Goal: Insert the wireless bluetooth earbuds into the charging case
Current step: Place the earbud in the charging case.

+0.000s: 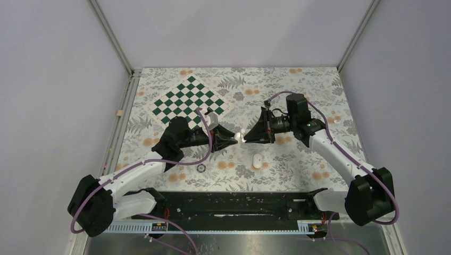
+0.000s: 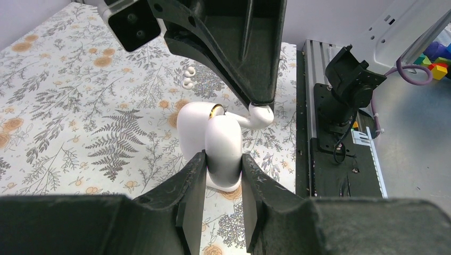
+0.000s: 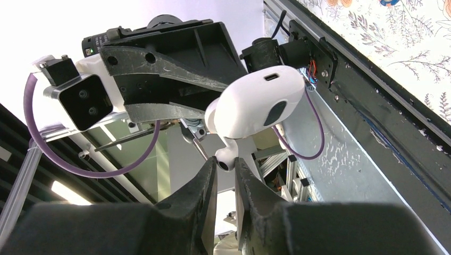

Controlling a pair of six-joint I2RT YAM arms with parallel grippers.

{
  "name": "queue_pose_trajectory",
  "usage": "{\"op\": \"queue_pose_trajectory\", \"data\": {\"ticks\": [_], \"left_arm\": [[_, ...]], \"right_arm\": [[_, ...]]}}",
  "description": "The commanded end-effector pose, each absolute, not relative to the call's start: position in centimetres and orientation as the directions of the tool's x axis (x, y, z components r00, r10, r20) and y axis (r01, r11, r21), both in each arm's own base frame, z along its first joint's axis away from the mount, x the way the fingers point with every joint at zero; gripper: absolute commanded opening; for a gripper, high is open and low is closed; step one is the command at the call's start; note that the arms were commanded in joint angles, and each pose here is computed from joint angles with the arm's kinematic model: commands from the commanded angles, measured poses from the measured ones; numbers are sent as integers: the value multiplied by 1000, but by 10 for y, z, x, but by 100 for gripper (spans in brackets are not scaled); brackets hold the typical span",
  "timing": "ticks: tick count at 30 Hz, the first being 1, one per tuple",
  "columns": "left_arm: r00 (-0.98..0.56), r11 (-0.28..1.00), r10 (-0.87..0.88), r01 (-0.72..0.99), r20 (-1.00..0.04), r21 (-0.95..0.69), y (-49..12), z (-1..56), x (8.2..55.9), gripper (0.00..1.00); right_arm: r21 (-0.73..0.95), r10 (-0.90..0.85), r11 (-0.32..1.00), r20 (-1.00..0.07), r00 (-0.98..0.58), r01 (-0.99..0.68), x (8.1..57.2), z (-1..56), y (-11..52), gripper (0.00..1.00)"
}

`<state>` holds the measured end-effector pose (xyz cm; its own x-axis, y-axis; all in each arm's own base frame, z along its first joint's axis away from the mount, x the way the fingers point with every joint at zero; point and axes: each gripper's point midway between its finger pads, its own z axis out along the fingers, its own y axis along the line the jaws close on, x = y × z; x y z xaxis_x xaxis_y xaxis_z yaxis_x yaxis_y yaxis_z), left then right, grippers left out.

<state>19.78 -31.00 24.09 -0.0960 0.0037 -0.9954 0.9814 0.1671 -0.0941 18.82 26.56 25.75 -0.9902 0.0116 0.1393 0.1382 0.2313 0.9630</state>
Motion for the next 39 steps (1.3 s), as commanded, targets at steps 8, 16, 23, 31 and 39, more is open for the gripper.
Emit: {"op": "queue_pose_trajectory", "data": {"ticks": [8,16,23,31,39], "left_arm": [[6,175,-53,985,-999,-3,-309,269,197,0],[8,159,-50,987,-999,0,-309,268,193,0],[12,157,-49,988,-999,4,-310,268,191,0],[15,149,-45,989,-999,8,-310,266,190,0],[19,132,-43,991,-999,14,-310,264,185,0]], "right_arm": [[964,5,226,142,-990,139,187,254,268,0],[966,19,209,151,-988,151,192,258,271,0],[969,33,192,155,-987,158,196,258,272,0],[968,58,164,185,-981,192,200,256,274,0],[966,58,158,197,-979,204,201,255,275,0]]}}
